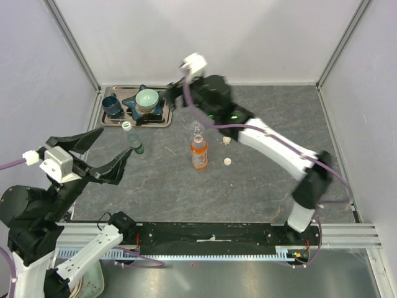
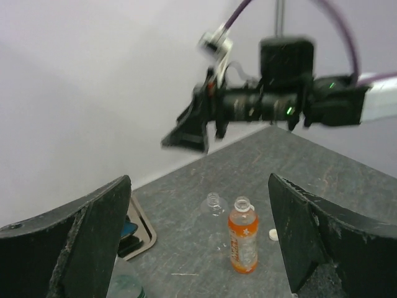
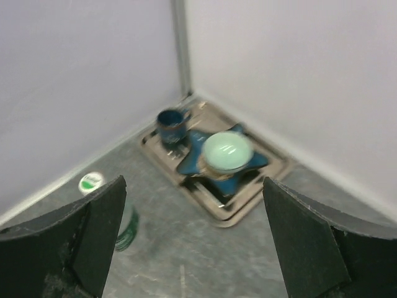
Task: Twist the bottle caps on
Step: Place the plastic bottle at the center of the board, then pick up the bottle cap from the center of the board.
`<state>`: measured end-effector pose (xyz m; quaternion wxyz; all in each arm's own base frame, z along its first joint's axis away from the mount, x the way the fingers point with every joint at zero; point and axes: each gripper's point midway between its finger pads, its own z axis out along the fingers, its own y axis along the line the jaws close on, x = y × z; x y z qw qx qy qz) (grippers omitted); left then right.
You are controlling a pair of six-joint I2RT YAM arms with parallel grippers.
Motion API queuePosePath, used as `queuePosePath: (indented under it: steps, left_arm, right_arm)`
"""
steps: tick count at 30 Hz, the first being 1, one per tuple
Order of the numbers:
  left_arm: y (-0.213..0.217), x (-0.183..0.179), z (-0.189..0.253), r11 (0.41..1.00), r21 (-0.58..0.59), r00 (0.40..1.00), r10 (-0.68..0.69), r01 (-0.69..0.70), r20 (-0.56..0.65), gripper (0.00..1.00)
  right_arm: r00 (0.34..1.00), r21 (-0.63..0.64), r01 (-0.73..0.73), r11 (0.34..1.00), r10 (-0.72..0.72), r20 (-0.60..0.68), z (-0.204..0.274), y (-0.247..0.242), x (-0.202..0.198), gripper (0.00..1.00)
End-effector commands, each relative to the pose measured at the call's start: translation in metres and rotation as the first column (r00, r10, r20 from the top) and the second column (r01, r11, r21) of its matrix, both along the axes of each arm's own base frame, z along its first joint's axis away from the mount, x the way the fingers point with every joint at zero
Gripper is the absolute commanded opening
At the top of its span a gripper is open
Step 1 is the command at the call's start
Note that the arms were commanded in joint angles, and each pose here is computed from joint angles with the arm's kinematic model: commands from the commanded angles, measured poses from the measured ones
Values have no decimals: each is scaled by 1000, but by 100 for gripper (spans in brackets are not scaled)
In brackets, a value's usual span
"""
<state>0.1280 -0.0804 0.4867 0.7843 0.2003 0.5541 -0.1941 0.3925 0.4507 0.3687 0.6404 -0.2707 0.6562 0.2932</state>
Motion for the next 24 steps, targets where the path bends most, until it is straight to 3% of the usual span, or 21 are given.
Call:
queuePosePath:
  steps: [1, 5, 9, 13, 15, 20, 24]
  left_arm:
    - [-46, 8, -18, 976, 109, 982, -182, 187, -49, 96]
    - [-103, 52, -72, 897, 253, 913, -287, 362, -290, 88]
    - [-155, 83, -107, 792, 319, 818, -355, 520, -452, 89]
    - [-229, 81, -148, 624, 529, 812, -355, 575, -463, 94]
    - [-249, 84, -158, 584, 554, 800, -360, 594, -479, 95]
    - [-294, 99, -240, 406, 667, 780, -274, 624, -563, 93]
    - [-312, 129, -285, 347, 725, 800, -175, 595, -574, 86]
  right_arm:
    - [971, 189, 184, 965, -208, 117, 104, -124, -22, 98]
    - [922, 236, 342, 909, -374, 102, 123, -212, -47, 98]
    - [831, 216, 541, 813, -555, 9, 105, -291, -69, 98]
    - [745, 258, 653, 712, -665, -51, 90, -349, -107, 90]
    - [701, 258, 700, 665, -710, -69, 85, -370, -119, 89]
    - [587, 282, 794, 539, -799, -126, 85, -417, -150, 87]
    - [544, 275, 826, 492, -824, -157, 70, -431, -158, 85]
